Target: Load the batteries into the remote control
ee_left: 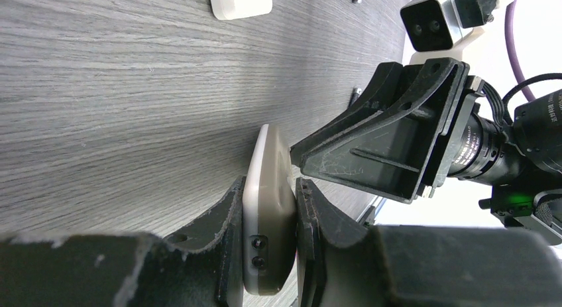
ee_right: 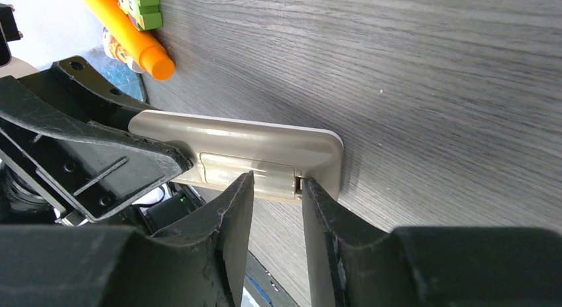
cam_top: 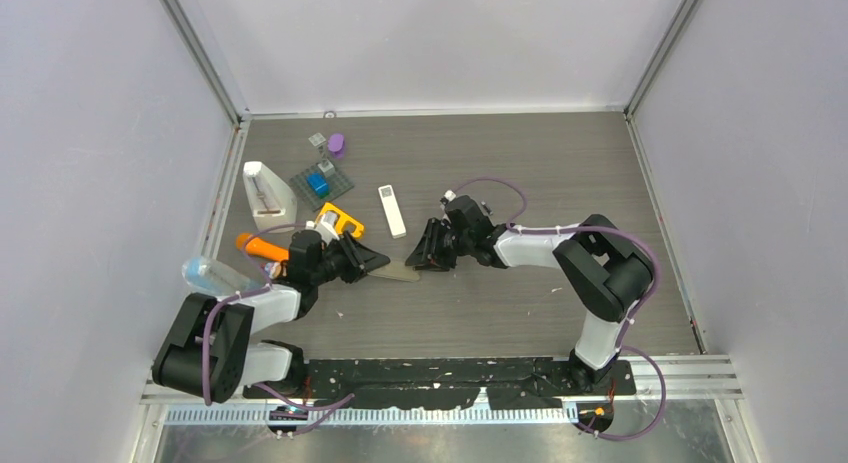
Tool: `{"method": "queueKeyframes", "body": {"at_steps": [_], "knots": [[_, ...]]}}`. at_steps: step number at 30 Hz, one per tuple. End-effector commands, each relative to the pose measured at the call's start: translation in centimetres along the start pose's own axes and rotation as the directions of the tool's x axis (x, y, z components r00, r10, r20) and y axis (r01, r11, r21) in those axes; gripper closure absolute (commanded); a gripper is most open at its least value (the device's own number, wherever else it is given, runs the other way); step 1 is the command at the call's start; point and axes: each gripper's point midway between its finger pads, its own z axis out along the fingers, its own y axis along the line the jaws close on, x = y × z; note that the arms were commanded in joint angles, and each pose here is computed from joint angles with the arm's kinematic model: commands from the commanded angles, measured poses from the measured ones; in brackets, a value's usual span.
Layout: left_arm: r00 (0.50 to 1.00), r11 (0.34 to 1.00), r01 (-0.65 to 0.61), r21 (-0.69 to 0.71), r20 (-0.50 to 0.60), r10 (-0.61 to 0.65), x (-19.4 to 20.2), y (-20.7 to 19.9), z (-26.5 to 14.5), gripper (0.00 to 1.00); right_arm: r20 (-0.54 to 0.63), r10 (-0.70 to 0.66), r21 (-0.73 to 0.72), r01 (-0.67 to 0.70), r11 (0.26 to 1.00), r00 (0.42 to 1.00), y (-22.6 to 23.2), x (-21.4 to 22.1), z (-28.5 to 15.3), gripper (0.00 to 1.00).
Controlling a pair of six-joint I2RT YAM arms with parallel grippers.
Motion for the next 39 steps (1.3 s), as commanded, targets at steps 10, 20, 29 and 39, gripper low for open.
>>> {"method": "queueKeyframes", "body": {"at_steps": [10,20,29,39], "knots": [[0.997,0.992,0.025,-0.126,-0.063,-0.033,2.5,4.1,-0.2,1.0,-0.052,0.082,-0.135,-0.088,0.987,0.995,0.5,1.1,0.9,0.6],[0.996,0.991,0.044,-0.123,-0.068,-0.052,2.7,4.1,-0.1,1.0,-0.111,0.101,-0.342,-0.133,0.93,0.989,3.9,1.6,0.3,0.6],[0.997,0.989,0.033,-0.144,-0.071,-0.044,2.7,4.4,-0.2,1.0,-0.09,0.036,-0.55,-0.08,0.831,0.995,8.8,0.9,-1.5,0.6],[0.996,0.956,-0.09,-0.278,-0.042,0.082,0.8,5.0,-1.5,1.0,-0.011,-0.005,-0.691,-0.004,0.723,1.0,13.5,-0.8,-5.2,0.59]]}}
